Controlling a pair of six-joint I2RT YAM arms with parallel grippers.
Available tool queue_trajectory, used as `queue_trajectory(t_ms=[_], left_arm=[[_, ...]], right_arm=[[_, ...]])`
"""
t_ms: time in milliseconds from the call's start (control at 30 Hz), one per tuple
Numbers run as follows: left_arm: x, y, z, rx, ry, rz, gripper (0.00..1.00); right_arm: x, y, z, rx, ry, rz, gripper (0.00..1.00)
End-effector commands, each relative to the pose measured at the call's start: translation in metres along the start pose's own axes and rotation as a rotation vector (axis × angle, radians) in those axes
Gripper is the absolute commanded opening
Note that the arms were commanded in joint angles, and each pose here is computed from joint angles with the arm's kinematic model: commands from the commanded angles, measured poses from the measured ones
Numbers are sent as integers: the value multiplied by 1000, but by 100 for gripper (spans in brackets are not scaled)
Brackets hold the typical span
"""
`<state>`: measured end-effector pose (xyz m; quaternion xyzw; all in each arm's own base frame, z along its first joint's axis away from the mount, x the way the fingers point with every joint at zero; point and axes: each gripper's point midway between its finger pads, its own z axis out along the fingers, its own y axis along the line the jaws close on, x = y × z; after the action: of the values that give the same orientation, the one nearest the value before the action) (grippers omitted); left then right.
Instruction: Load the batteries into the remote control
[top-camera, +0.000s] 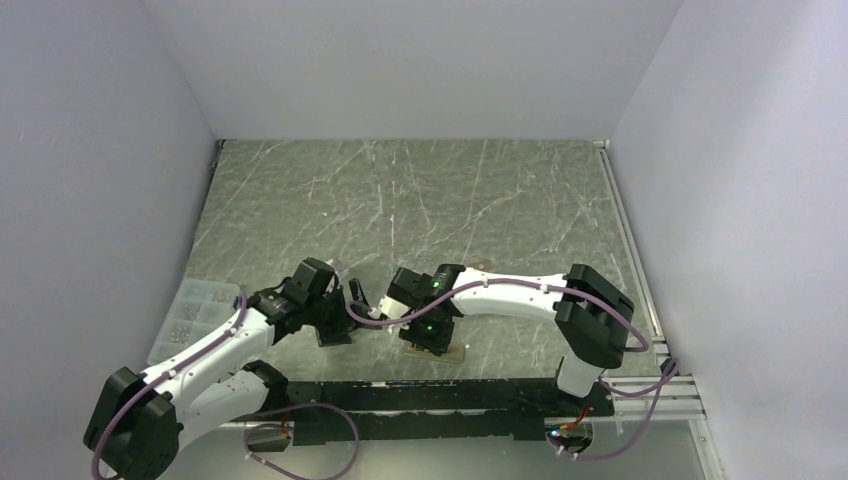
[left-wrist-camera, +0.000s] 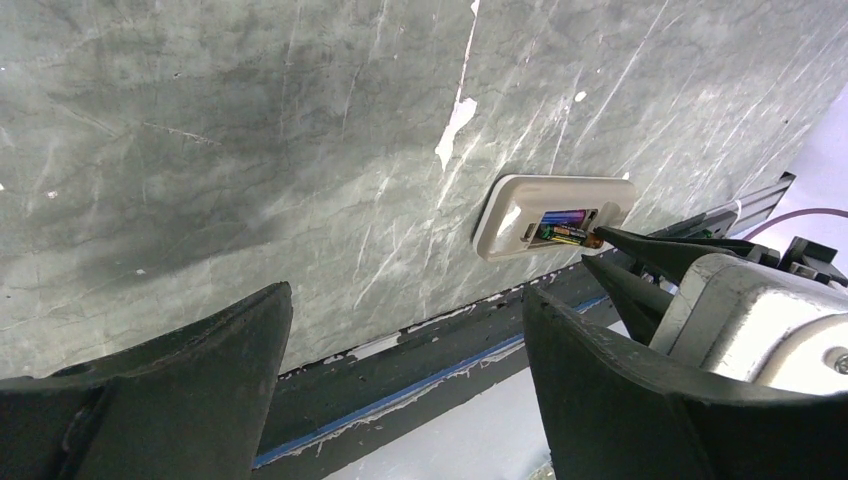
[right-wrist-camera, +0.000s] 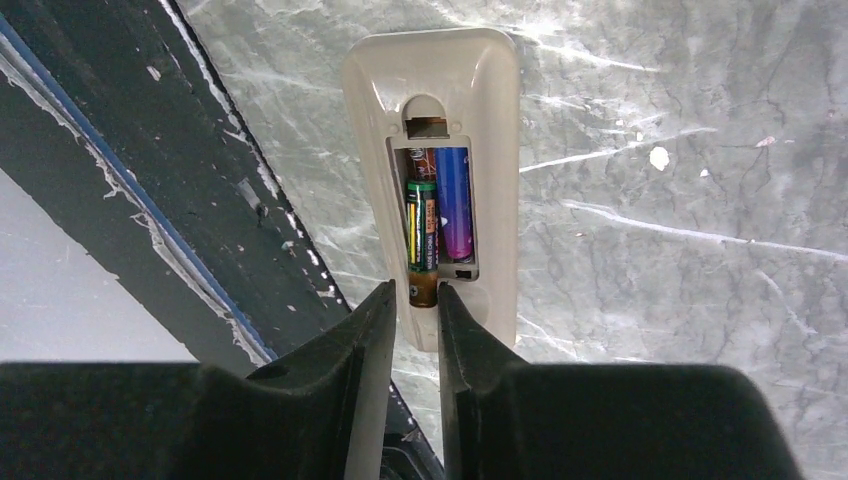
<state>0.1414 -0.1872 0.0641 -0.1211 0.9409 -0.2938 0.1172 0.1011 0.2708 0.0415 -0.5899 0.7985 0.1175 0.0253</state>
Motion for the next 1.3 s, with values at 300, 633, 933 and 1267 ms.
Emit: queue_trajectory(t_ms=[300, 633, 933, 1267], left_arm=[[-9, -10, -4, 32, -27, 20, 90], [-7, -15, -3, 66, -10, 57, 90], [-4, -24, 10, 115, 50, 86, 88], [0, -30, 27, 136, 121, 101, 81]], right_arm=[[-20, 0, -18, 12, -81, 25, 29], [-26, -1, -48, 71, -243, 130, 29], [-22, -10, -62, 141, -411, 483, 28], [-21, -10, -54, 107, -528, 832, 30]])
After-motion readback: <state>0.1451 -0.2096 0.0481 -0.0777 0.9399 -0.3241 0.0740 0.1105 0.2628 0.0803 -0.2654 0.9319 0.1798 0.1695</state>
